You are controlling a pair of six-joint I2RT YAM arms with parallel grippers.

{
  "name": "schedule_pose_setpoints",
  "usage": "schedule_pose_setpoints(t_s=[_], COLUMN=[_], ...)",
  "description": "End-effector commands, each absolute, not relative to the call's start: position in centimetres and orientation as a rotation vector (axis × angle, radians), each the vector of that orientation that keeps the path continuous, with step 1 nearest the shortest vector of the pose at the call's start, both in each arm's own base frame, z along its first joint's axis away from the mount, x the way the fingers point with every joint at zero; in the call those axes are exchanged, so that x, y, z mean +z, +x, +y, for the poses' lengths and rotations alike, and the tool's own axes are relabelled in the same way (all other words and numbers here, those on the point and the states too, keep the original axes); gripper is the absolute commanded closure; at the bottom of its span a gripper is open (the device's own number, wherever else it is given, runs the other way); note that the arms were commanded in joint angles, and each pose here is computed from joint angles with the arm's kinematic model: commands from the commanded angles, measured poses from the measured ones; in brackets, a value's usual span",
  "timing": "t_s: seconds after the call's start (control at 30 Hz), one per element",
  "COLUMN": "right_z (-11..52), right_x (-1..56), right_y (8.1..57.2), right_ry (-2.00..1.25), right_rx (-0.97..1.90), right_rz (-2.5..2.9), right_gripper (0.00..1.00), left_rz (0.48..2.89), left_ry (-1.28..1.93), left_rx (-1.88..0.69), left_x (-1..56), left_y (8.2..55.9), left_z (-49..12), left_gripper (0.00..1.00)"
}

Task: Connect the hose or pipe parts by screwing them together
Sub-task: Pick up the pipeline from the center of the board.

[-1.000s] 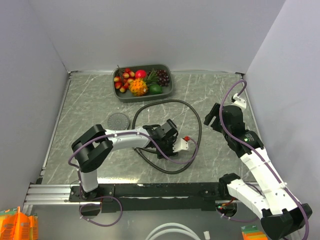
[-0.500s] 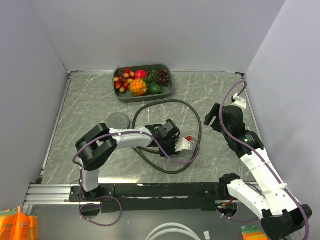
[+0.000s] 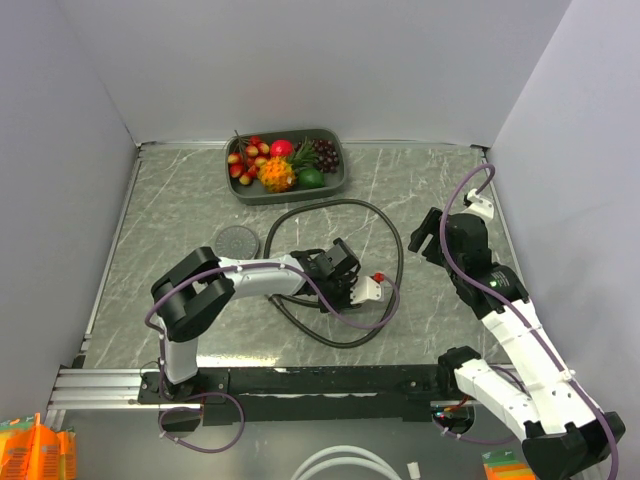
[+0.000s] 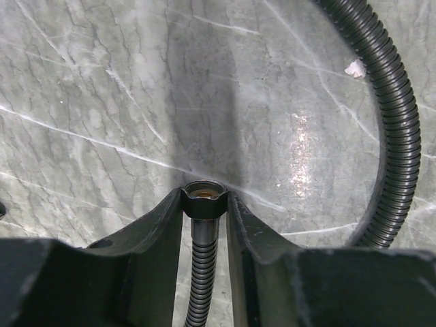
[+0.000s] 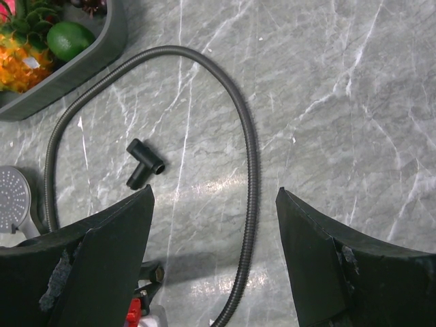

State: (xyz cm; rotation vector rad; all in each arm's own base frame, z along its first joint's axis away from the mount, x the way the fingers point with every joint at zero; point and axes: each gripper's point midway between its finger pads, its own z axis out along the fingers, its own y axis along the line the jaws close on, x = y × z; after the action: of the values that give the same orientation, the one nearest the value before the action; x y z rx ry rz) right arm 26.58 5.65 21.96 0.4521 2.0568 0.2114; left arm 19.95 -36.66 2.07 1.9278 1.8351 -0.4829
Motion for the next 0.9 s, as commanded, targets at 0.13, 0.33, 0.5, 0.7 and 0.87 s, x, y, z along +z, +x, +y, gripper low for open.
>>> schedule_pose_setpoints(t_s=[0.13, 0.33, 0.5, 0.7, 0.87], right_z=[5.4, 5.3, 5.1, 5.2, 6.4], right_x=[22.6, 22.6, 22.3, 21.4, 19.8], right_y=[26.7, 26.6, 26.7, 27.2, 28.6], right_ry=[0.449, 0.453, 0.459, 0.458, 0.441], right_rx=[0.214, 0.212, 0.198, 0.178, 0.193], right_rz=[2.019, 2.017, 2.025, 2.045, 2.101], right_gripper=[0.20, 0.20, 0.20, 0.19, 0.19], left_rz=[1.885, 1.884, 1.871, 1.817, 1.810], left_ry=[1.979, 1.976, 1.943, 1.842, 1.749], left_rx=[-0.490, -0.520, -0.575, -0.713, -0.635], left_x=[0.3, 0.4, 1.3, 9.3, 16.6], left_y=[18.4, 18.2, 17.8, 17.9, 20.9], left_z=[-34.8, -35.4, -35.8, -34.0, -28.1], left_gripper=[0.63, 0.87, 0.99, 0.99, 0.99])
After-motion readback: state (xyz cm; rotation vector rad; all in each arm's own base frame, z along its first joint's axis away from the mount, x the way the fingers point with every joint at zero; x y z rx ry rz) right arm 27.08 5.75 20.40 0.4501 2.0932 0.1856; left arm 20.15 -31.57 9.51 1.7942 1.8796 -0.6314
